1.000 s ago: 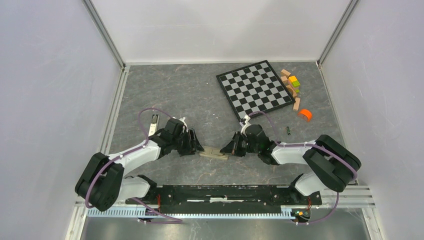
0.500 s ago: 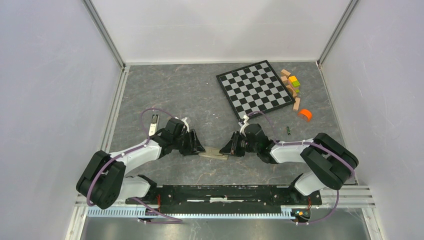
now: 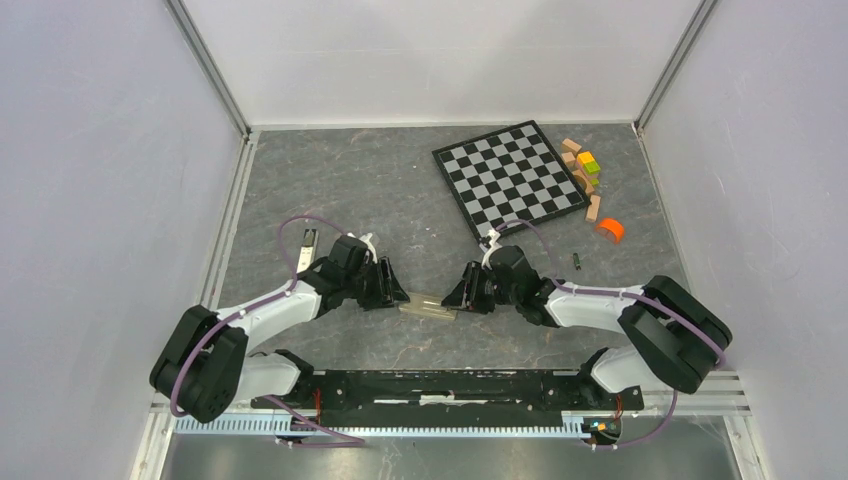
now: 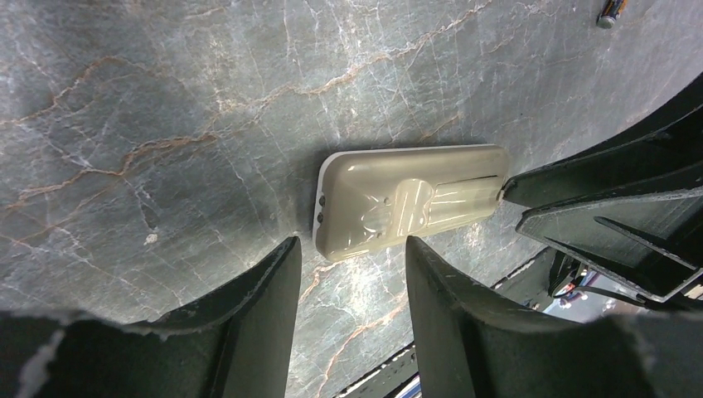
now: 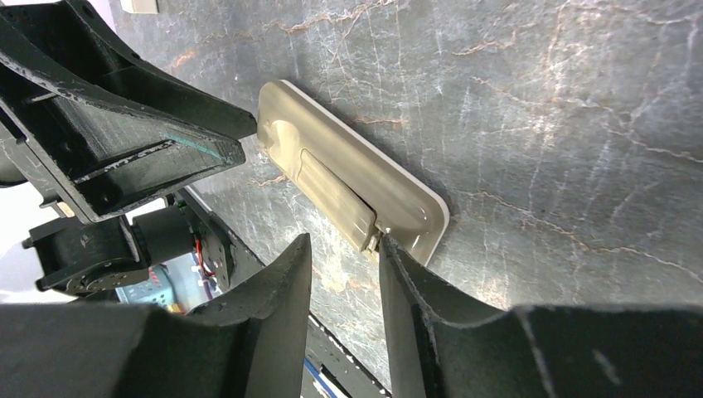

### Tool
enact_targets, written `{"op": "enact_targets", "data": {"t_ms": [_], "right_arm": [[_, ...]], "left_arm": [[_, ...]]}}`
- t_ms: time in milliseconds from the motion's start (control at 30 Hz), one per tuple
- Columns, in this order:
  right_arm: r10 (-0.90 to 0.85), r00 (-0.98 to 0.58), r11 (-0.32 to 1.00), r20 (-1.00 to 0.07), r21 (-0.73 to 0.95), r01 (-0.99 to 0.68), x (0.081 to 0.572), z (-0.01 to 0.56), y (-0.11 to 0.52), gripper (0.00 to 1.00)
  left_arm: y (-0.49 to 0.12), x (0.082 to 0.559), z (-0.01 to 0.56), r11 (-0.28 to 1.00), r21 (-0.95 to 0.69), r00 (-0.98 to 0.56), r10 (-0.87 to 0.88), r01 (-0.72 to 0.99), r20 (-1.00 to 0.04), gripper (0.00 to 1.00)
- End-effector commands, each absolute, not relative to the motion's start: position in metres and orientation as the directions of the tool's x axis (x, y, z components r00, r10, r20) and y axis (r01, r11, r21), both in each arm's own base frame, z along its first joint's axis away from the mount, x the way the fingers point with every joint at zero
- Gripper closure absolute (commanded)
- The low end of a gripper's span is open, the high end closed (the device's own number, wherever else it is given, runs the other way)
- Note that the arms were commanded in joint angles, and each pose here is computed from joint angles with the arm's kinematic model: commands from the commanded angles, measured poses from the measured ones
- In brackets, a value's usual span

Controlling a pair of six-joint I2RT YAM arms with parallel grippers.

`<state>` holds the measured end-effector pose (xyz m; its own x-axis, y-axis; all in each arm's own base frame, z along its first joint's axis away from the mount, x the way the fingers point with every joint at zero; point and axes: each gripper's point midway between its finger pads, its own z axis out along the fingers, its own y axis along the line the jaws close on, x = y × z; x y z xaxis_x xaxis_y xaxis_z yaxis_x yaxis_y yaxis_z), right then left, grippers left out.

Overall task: Load the batteries into the remote control
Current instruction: Load the battery cover into the remote control.

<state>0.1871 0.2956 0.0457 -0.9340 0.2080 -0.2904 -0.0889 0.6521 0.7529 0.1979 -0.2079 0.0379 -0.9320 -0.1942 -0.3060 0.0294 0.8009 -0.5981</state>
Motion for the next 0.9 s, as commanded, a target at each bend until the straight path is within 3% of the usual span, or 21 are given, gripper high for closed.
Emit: {"op": "enact_targets", "data": {"t_ms": [0,400,567,867], "right_arm": [[0.214,-0.905,0.673,-0.367,0.727,-0.136,0.199,0.061,0.293,0.6],[0.179,-0.895,0.612,-0.408,0.759,-0.223,0.2,0.078,0.308,0.82],[0.156,-0.904,0.596,-0.398,0.768,-0.235,0.199,0.076,0.319,0.83],[0.146,-0.911,0.722,-0.385,0.671,-0.168,0.2,0.032,0.299,0.84]], "left_arm": [[-0.204,0.202,0.041,0.814,-0.578,-0.919,-0.185,0.054,-0.347,0.44],[-0.204,0.201,0.039,0.816,-0.575,-0.923,-0.179,0.055,-0.342,0.44],[-0.204,0.201,0.039,0.815,-0.576,-0.924,-0.175,0.057,-0.339,0.44],[-0.205,0.201,0.041,0.813,-0.579,-0.923,-0.178,0.058,-0.342,0.45]]}}
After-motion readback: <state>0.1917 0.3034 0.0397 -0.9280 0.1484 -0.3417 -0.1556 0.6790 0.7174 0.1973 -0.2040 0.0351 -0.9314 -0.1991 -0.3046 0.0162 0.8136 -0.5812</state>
